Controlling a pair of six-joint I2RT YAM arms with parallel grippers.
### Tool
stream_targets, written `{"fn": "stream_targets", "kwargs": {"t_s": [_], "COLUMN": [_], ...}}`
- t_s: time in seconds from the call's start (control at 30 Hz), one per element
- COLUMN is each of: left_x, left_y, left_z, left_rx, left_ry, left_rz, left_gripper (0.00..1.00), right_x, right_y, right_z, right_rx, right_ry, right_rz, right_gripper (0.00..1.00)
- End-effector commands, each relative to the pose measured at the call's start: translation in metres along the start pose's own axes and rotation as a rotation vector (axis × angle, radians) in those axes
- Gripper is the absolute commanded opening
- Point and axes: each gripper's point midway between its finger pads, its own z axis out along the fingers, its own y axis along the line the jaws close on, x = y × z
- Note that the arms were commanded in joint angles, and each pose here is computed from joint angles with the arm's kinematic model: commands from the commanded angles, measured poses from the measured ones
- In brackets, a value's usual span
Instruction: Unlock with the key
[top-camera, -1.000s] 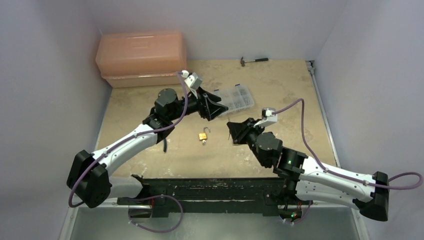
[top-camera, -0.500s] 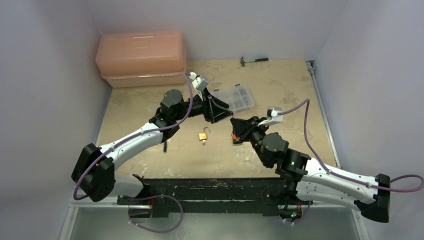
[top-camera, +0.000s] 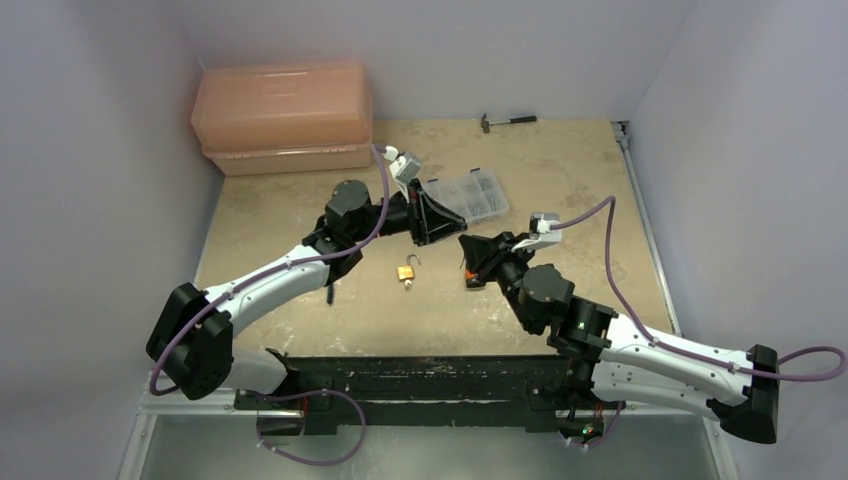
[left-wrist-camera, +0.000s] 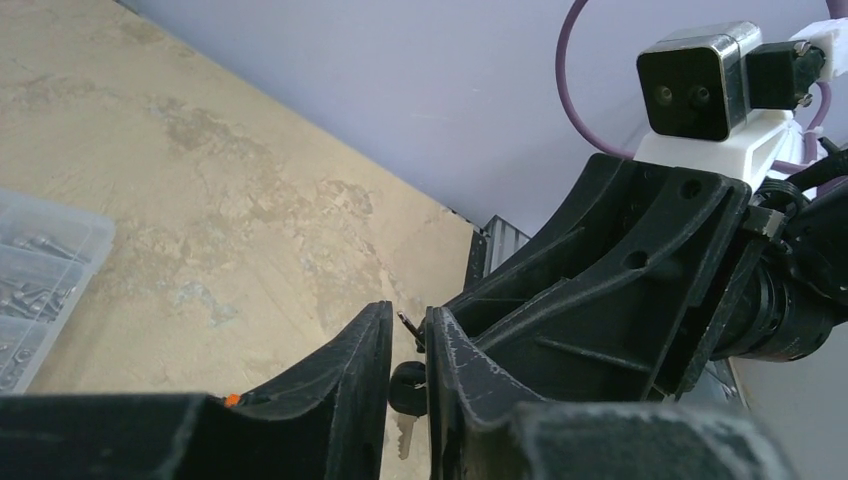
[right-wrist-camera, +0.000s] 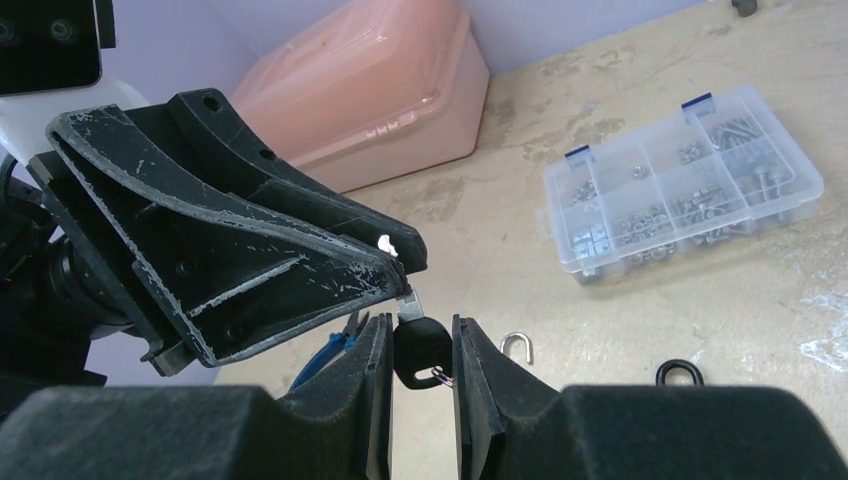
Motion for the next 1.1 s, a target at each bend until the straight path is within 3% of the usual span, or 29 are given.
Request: {"fn": "stream_targets", "kwargs": {"t_s": [0.0, 0.1, 0.27, 0.3, 0.4, 0.53, 0.6, 0.87, 0.93, 1.07], "left_x": [-0.009, -0.011, -0.013, -0.013, -0.014, -0.018, -0.020, -0.027, -0.027, -0.034], "left_y": [-0.011, -0.013, -0.011, -0.011, -0.008, -0.003, 0.001, 0.008, 0.008, 0.001], "left_z": [0.004, 0.004, 0.004, 0.004, 0.005, 0.002, 0.000, -0.009, -0.012, -0.016], "left_rx": [0.047, 0.047, 0.033, 0.029, 0.009, -0.030, -0.061, -0.125, -0.140, -0.139], "left_ry": [-0.026, -0.027, -0.033, -0.033, -0.030, -0.036, -0.042, -0.043, -0.035, -0.051], "left_rz": [0.023, 0.020, 0.016, 0.016, 0.014, 0.051, 0.077, 0.184, 0.204, 0.218], "left_gripper": [0.18, 0.00, 0.00, 0.00, 0.00, 0.00, 0.00, 0.00, 0.00, 0.00], "right_x": [-0.024, -0.024, -0.021, -0.020, -0.018, -0.018, -0.011, 0.031, 0.041, 0.030], "right_y": [0.015, 0.016, 0.024, 0.025, 0.030, 0.032, 0.030, 0.007, 0.012, 0.028], "right_z": [0.001, 0.002, 0.002, 0.003, 0.000, -0.007, -0.010, -0.020, -0.028, -0.042], "right_rx": [-0.037, -0.044, -0.082, -0.089, -0.111, -0.140, -0.143, -0.130, -0.194, -0.347], "right_ry": [-0.067, -0.072, -0.056, -0.048, -0.026, 0.007, 0.050, 0.207, 0.244, 0.189], "right_rz": [0.035, 0.031, 0.012, 0.002, -0.014, -0.032, -0.059, -0.163, -0.154, -0.120], "right_gripper": [0.00, 0.00, 0.00, 0.05, 0.30, 0.83, 0.96, 0.97, 0.97, 0.96]}}
